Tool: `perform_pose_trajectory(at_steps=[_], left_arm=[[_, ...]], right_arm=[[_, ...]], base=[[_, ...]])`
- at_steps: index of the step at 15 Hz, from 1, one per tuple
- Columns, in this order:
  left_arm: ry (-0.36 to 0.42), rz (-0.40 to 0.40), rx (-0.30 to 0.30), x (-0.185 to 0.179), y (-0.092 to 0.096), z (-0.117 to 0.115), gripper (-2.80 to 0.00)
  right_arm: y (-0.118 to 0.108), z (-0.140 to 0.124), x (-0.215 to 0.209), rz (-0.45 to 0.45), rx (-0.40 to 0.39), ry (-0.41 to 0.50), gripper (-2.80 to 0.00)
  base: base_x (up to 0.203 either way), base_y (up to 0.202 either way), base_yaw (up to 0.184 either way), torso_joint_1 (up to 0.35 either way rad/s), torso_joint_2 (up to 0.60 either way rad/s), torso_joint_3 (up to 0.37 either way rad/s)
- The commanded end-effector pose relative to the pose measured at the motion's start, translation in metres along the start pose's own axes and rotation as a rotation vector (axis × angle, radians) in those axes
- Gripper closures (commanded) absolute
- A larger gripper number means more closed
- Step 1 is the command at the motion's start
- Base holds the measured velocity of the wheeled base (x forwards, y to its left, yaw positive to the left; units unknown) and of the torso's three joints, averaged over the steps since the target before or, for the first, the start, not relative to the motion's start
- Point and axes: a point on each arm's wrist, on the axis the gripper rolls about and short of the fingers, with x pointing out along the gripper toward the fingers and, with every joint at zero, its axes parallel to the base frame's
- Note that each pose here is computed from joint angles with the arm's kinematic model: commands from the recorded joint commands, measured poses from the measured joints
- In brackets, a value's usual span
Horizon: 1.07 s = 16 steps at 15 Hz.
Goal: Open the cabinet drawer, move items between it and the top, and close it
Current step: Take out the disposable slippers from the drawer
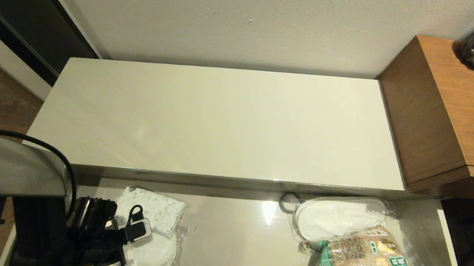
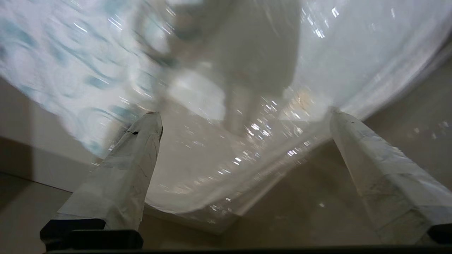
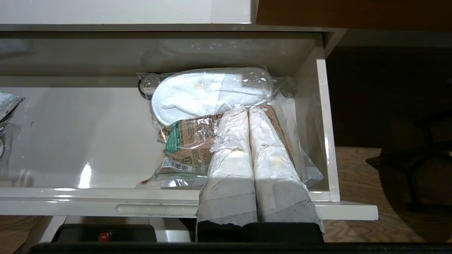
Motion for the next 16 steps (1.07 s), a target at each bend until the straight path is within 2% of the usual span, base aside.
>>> perform_pose_trajectory(at_steps=[1,5,7,15,16], left_arm=[[0.013,-0.021,0.005,0.011,-0.011,-0.007,-2.80],[-0.029,0.096,0.003,0.044,-0.020,-0.013,-2.80],[-0.034,0.173,-0.014,0.056,-0.015,-0.018,-2.80],[-0.002,0.136,-0.014,0.043,-0.021,-0.027,-2.80],[0.000,0.135,-0.011,0.043,-0.021,-0.027,-1.58]], right_arm=[[0.000,0.000,0.000,0.001,-0.001,-0.001,0.00],[0.000,0.000,0.000,0.000,-0.001,0.001,0.00],[0.000,0.000,0.000,0.000,-0.001,-0.001,0.00],[0.000,0.000,0.000,0.000,-0.001,-0.001,0.00],[0.000,0.000,0.000,0.001,-0.001,-0.001,0.00]], base=[[0.000,0.000,0.000,0.000,0.00,0.000],[0.000,0.000,0.000,0.000,0.00,0.000],[0.000,0.000,0.000,0.000,0.00,0.000],[0.000,0.000,0.000,0.000,0.00,0.000],[0.000,0.000,0.000,0.000,0.00,0.000]])
